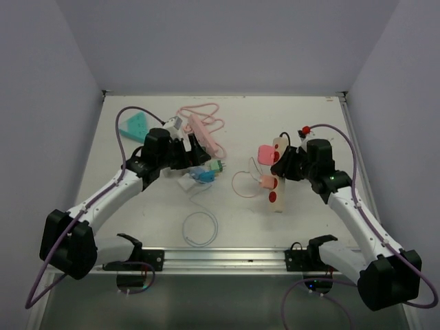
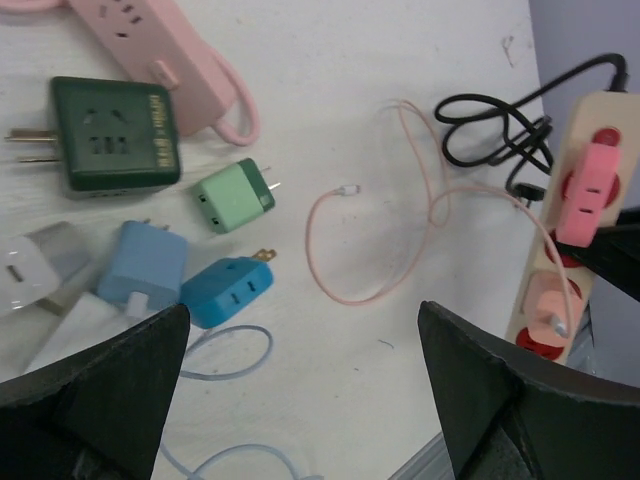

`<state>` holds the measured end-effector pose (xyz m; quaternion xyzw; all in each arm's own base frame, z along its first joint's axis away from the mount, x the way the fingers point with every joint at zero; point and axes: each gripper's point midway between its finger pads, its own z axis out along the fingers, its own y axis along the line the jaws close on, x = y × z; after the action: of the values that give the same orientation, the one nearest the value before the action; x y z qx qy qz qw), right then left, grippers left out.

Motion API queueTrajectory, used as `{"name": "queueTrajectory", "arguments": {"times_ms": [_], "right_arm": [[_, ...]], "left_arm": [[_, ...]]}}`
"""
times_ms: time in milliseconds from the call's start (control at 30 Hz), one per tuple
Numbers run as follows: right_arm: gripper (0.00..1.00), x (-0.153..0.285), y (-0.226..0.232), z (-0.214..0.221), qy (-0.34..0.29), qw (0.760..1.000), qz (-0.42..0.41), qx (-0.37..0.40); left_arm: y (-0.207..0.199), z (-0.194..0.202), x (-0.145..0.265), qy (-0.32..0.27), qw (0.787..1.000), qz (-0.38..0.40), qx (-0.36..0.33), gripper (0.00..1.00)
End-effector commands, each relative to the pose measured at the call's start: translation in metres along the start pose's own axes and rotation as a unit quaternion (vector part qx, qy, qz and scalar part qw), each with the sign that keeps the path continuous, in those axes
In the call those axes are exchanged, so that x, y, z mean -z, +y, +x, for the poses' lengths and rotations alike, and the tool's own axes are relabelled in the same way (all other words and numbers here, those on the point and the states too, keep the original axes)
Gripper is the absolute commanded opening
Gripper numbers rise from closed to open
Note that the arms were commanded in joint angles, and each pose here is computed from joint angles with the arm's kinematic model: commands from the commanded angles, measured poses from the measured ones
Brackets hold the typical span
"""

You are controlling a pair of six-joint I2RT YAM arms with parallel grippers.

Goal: Pull the plug off the socket

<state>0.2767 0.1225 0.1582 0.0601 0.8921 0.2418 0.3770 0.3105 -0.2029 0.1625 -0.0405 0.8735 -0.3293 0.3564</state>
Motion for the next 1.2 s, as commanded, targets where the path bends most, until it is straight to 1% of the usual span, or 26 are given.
{"name": "queueTrajectory", "arguments": {"times_ms": [0,133,267,300,367,400,533,767,833,933,967,1033,1067,1133,1167], "right_arm": [[0.0,0.01,0.043,-0.051,-0.079,0.995,-0.063,0.023],[0.0,0.008,0.055,-0.055,-0.088,0.993,-0.075,0.014],[0.0,0.007,0.063,-0.06,-0.1,0.992,-0.078,0.005],[0.0,0.006,0.064,-0.06,-0.1,0.992,-0.077,0.003],[0.0,0.006,0.066,-0.062,-0.103,0.992,-0.077,0.0],[0.0,0.006,0.067,-0.062,-0.104,0.992,-0.078,-0.004],[0.0,0.007,0.07,-0.066,-0.111,0.991,-0.079,-0.012],[0.0,0.011,0.076,-0.066,-0.111,0.99,-0.089,-0.024],[0.0,0.013,0.077,-0.065,-0.113,0.989,-0.092,-0.025],[0.0,0.014,0.077,-0.065,-0.114,0.989,-0.091,-0.028],[0.0,0.015,0.077,-0.065,-0.114,0.989,-0.091,-0.028],[0.0,0.016,0.077,-0.065,-0.115,0.989,-0.091,-0.028],[0.0,0.016,0.076,-0.065,-0.114,0.989,-0.088,-0.028],[0.0,0.017,0.074,-0.065,-0.117,0.989,-0.084,-0.026],[0.0,0.016,0.072,-0.064,-0.117,0.99,-0.078,-0.024]], "left_arm": [[-0.065,-0.007,0.006,-0.016,0.996,0.08,-0.03,0.99],[-0.106,0.002,0.004,-0.01,0.991,0.133,0.001,0.99],[-0.138,0.007,-0.003,-0.007,0.987,0.158,-0.005,0.98],[-0.144,0.017,-0.009,0.006,0.988,0.157,-0.01,0.98],[-0.155,0.021,-0.012,0.011,0.986,0.164,-0.015,0.97],[-0.159,0.03,-0.018,0.021,0.986,0.162,-0.018,0.97],[-0.172,0.042,-0.029,0.031,0.986,0.163,-0.025,0.95],[-0.192,0.053,-0.047,0.042,0.984,0.168,-0.035,0.87],[-0.196,0.061,-0.054,0.053,0.983,0.17,-0.043,0.85],[-0.203,0.069,-0.06,0.062,0.981,0.174,-0.053,0.8],[-0.203,0.074,-0.063,0.068,0.981,0.172,-0.053,0.75],[-0.205,0.079,-0.064,0.076,0.98,0.176,-0.056,0.68],[-0.206,0.081,-0.065,0.078,0.98,0.177,-0.056,0.61],[-0.206,0.082,-0.065,0.081,0.979,0.178,-0.059,0.51],[-0.206,0.082,-0.065,0.08,0.979,0.179,-0.061,0.42]]}}
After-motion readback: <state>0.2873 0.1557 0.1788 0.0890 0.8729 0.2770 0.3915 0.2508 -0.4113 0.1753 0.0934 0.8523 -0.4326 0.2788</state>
